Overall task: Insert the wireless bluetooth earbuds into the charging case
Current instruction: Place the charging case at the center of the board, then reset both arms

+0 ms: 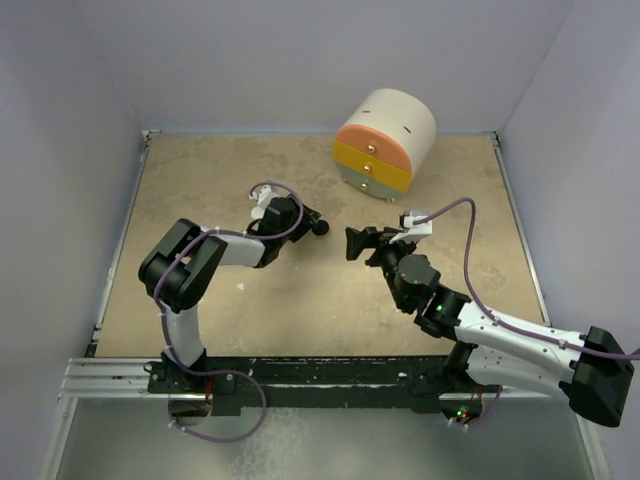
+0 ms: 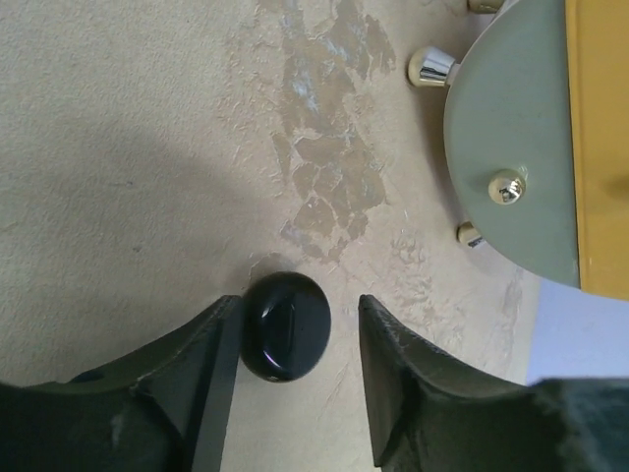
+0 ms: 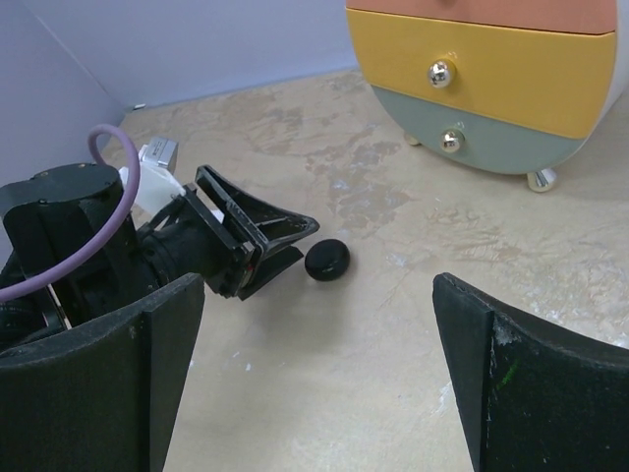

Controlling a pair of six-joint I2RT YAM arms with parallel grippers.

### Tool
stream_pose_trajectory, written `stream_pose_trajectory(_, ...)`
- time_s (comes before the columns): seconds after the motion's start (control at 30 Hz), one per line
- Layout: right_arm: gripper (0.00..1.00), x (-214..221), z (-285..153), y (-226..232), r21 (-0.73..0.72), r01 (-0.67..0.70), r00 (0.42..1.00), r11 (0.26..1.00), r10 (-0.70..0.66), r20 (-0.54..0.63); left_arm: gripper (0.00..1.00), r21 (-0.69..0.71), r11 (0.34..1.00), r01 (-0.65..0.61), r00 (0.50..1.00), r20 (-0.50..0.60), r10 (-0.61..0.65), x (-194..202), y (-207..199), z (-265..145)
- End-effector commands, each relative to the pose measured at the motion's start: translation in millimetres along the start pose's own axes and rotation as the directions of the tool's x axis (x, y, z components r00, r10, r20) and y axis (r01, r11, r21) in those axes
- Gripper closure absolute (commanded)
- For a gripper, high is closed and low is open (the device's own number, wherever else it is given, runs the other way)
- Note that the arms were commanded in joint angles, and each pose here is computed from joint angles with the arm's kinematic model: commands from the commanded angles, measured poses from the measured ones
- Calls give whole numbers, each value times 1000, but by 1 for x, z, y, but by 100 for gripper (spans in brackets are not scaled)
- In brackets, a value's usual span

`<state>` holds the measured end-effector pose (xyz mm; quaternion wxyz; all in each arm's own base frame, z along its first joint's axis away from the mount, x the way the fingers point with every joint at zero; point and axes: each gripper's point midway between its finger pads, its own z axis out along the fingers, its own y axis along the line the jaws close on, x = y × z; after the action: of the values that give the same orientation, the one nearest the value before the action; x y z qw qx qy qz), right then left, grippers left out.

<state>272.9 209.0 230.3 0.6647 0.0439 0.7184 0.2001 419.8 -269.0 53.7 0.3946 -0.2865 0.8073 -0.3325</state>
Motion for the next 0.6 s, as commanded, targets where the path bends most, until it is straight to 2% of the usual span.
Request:
stream_pose_trajectory(0.0, 0, -10, -1, 4, -18, -39, 999, 999, 40, 24, 48, 29, 997, -68, 997, 24, 67, -13, -20, -3)
stream_pose_trajectory(0.17, 0, -6, 1, 4, -8, -41, 999, 999, 41, 17, 41, -79, 985, -151, 985, 71, 157, -36, -11, -30)
stream_pose_trajectory(0.27, 0, 6, 5, -5, 53, -29, 999, 998, 30, -23, 38, -138, 971, -194, 967, 139, 212, -63, -12, -70)
stream_pose_trajectory(0.3, 0, 10, 6, -6, 73, -28, 999, 997, 30, -34, 40, -163, 966, -200, 957, 179, 228, -75, -9, -86)
stream_pose_trajectory(0.4, 0, 20, 8, -19, 164, -41, 997, 986, 52, -60, 70, -225, 952, -207, 929, 260, 264, -102, 0, -137)
stream_pose_trajectory(0.43, 0, 22, 7, -25, 199, -59, 996, 978, 72, -60, 73, -245, 947, -207, 919, 283, 274, -109, 5, -154)
stream_pose_trajectory(0.5, 0, 20, 5, -34, 232, -82, 994, 969, 95, -46, 72, -275, 940, -202, 899, 330, 289, -124, 12, -187)
stream_pose_trajectory(0.57, 0, 16, 2, -36, 227, -96, 994, 969, 106, -34, 64, -276, 936, -217, 887, 344, 307, -131, 16, -212)
